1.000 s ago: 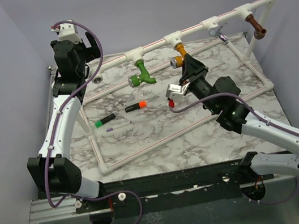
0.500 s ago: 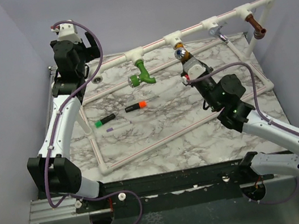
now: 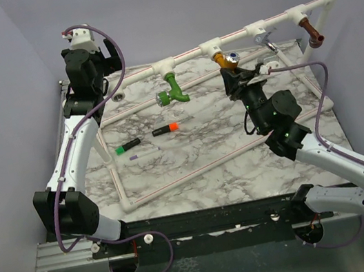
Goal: Install the water faucets
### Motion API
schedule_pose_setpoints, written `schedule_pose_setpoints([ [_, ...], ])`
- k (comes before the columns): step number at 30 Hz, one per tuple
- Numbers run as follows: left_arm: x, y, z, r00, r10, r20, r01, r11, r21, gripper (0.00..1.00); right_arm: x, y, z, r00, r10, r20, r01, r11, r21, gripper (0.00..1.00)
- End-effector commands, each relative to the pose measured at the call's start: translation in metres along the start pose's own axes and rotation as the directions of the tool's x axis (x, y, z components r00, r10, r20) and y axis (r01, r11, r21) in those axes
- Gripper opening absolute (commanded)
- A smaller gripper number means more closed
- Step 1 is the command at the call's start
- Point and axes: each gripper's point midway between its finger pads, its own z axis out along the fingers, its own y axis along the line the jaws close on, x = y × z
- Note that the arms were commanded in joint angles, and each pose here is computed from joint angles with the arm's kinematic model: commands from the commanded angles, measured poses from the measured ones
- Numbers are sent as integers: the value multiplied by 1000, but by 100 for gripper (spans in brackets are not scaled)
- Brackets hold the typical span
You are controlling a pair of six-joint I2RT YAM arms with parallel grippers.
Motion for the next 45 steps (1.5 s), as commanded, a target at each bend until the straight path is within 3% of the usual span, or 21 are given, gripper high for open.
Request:
schedule_pose_setpoints([
  [1,120,-7,2,941,42,-334,-33,999,34,99,-28,19,-2,921,382,74,-380,924,-38,0],
  [7,120,-7,2,942,41,-334,-31,999,36,99,-23,14,-2,808,583,82,-587,809,33,1],
  [14,120,-7,2,941,41,-336,-32,999,34,99,-21,10,-5,597,795,105,-802,591,82,1],
  [21,122,-7,3,940,41,-338,-32,999,35,99,-11,15,-7,427,900,90,-901,416,122,0],
  [27,122,-8,3,940,37,-338,-26,999,37,99,4,18,-10,335,939,71,-931,319,176,0],
  [32,122,-8,3,939,38,-341,-27,999,38,99,11,23,-8,301,953,47,-933,284,221,1],
  [38,122,-7,3,940,40,-340,-30,999,34,99,7,23,-10,328,944,32,-926,315,207,3],
  [45,123,-8,3,939,39,-342,-28,999,36,99,4,19,-17,361,932,30,-918,350,188,41],
])
